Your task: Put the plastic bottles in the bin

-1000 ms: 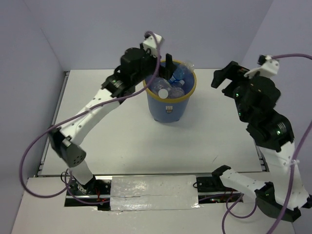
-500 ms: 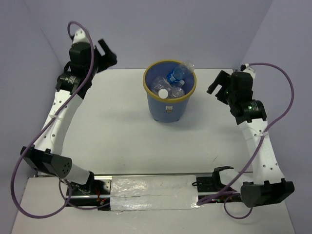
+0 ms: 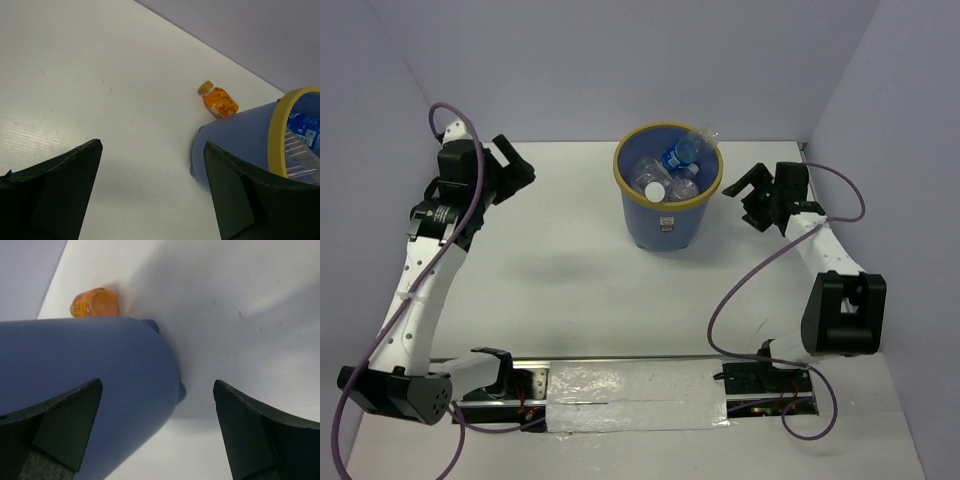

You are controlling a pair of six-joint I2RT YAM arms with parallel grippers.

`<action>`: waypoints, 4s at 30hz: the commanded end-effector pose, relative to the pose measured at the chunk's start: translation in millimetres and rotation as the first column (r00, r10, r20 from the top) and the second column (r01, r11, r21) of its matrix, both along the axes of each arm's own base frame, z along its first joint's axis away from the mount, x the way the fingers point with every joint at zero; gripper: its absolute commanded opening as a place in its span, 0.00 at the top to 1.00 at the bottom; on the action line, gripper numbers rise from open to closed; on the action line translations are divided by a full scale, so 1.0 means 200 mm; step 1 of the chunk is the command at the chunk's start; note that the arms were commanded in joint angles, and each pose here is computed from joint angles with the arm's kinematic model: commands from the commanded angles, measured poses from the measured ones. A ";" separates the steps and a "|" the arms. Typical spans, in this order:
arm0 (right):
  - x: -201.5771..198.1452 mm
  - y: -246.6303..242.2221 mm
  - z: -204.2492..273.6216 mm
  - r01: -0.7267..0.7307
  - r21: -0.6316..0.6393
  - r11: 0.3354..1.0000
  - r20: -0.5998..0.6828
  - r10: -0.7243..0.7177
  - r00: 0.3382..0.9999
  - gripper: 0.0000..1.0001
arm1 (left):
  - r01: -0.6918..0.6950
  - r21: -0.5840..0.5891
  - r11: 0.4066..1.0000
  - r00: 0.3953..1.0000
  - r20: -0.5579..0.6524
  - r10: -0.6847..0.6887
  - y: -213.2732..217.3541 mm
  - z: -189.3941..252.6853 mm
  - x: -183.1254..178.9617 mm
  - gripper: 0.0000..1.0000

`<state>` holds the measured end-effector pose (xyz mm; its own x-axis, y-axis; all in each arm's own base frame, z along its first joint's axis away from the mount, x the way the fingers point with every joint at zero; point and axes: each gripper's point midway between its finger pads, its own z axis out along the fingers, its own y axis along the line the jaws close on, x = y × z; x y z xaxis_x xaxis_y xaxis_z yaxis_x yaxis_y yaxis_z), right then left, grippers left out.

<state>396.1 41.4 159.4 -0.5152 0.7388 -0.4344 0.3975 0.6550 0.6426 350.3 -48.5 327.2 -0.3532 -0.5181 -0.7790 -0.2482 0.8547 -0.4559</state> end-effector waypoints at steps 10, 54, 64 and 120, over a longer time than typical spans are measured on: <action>0.03 -0.11 0.25 0.099 0.016 0.995 0.140 -0.100 0.985 0.00 | 0.137 -0.219 0.966 0.956 -0.226 -0.187 -0.38 -0.50 0.41 0.10; -0.63 -0.31 1.29 0.295 -0.280 0.913 0.508 -0.120 0.853 0.00 | 0.075 -0.550 0.832 0.913 -0.298 -0.279 -1.20 -0.92 1.08 0.01; -0.61 -0.26 1.29 0.250 -0.267 0.931 0.504 -0.086 0.859 0.00 | -0.045 -0.678 0.733 0.934 -0.290 -0.210 -1.36 -0.98 1.17 0.01; -0.71 -0.20 1.36 0.234 -0.231 0.944 0.569 -0.064 0.820 0.00 | 0.637 -0.133 0.760 0.751 0.329 -0.572 -1.37 0.63 0.52 0.54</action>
<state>259.8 -2.7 416.5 -0.0620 0.5803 -0.8120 0.1913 0.8054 0.5610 451.9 -272.8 493.9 -0.3674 -0.5932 -0.7164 0.3700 0.6135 -0.6977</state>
